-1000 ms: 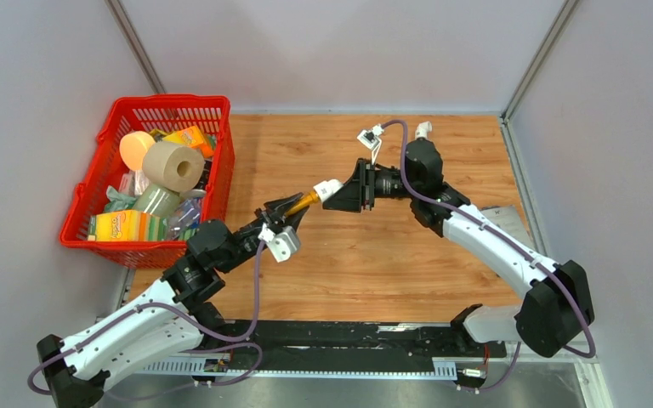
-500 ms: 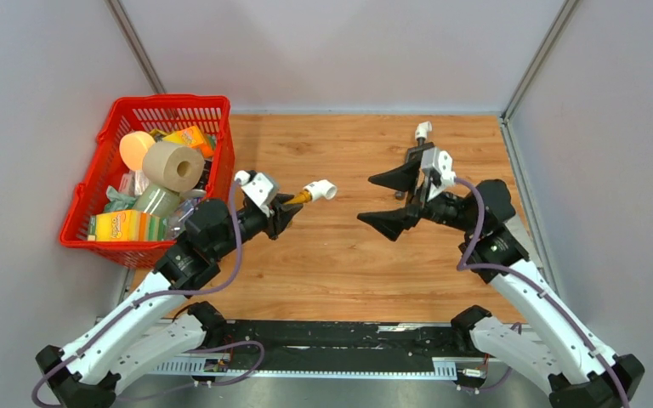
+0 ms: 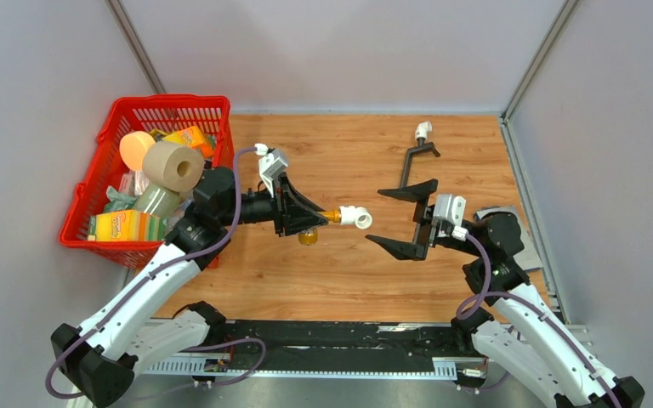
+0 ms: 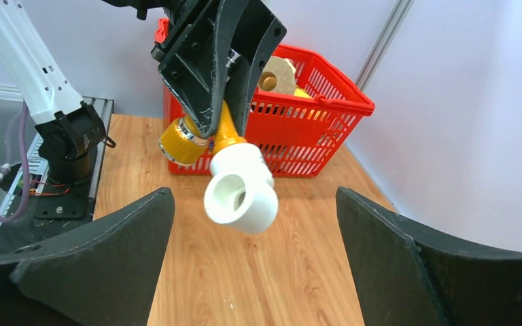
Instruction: Install the water faucets
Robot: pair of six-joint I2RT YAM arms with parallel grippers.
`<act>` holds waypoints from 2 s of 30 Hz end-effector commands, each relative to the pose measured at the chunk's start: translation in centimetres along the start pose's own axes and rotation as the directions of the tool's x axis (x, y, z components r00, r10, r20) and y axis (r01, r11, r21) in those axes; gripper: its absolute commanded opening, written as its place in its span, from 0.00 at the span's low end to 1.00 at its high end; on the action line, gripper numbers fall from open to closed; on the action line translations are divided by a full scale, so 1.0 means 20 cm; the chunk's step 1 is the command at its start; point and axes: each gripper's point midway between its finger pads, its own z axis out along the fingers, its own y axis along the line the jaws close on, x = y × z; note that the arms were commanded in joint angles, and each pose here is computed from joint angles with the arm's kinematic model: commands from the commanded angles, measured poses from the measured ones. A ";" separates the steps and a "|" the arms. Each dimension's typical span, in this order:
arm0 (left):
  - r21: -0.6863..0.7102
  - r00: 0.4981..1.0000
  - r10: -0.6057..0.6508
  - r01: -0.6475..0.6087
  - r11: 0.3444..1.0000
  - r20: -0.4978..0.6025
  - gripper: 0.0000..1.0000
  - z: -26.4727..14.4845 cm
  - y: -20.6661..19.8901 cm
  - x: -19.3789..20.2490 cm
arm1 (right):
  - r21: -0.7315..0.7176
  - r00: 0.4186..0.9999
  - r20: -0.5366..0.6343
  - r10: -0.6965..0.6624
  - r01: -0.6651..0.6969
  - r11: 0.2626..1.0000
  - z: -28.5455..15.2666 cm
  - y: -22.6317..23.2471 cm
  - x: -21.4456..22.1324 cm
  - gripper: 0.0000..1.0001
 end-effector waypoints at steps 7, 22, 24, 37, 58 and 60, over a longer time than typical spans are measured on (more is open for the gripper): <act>0.192 1.000 -0.025 0.027 0.981 -0.012 0.00 0.00 -0.19 -0.08 | -0.186 0.997 0.062 -0.046 0.057 0.981 0.04 0.14 -0.07 0.91; 0.242 1.000 -0.015 0.019 0.970 -0.018 0.00 0.04 -0.24 -0.08 | -0.242 0.998 0.061 -0.018 0.032 0.970 0.14 0.16 -0.04 0.79; 0.245 1.000 -0.007 0.011 0.970 -0.018 0.00 0.04 -0.24 -0.09 | -0.246 0.998 0.055 0.001 0.013 0.969 0.15 0.16 -0.03 0.70; 0.035 0.818 0.573 -0.572 0.820 -0.046 0.00 -0.04 -0.01 -0.09 | -0.234 0.892 -0.137 0.431 -0.452 0.861 0.31 0.10 0.03 0.00; -0.297 -0.184 0.871 -0.891 -0.344 -0.454 0.00 -0.13 0.33 -0.05 | 0.129 0.250 -0.215 0.944 -0.951 0.281 0.45 -0.15 0.40 0.15; -0.315 -0.132 0.890 -0.904 -0.288 -0.437 0.00 -0.12 0.32 -0.05 | 0.077 0.333 -0.194 0.923 -0.933 0.353 0.44 -0.18 0.33 0.32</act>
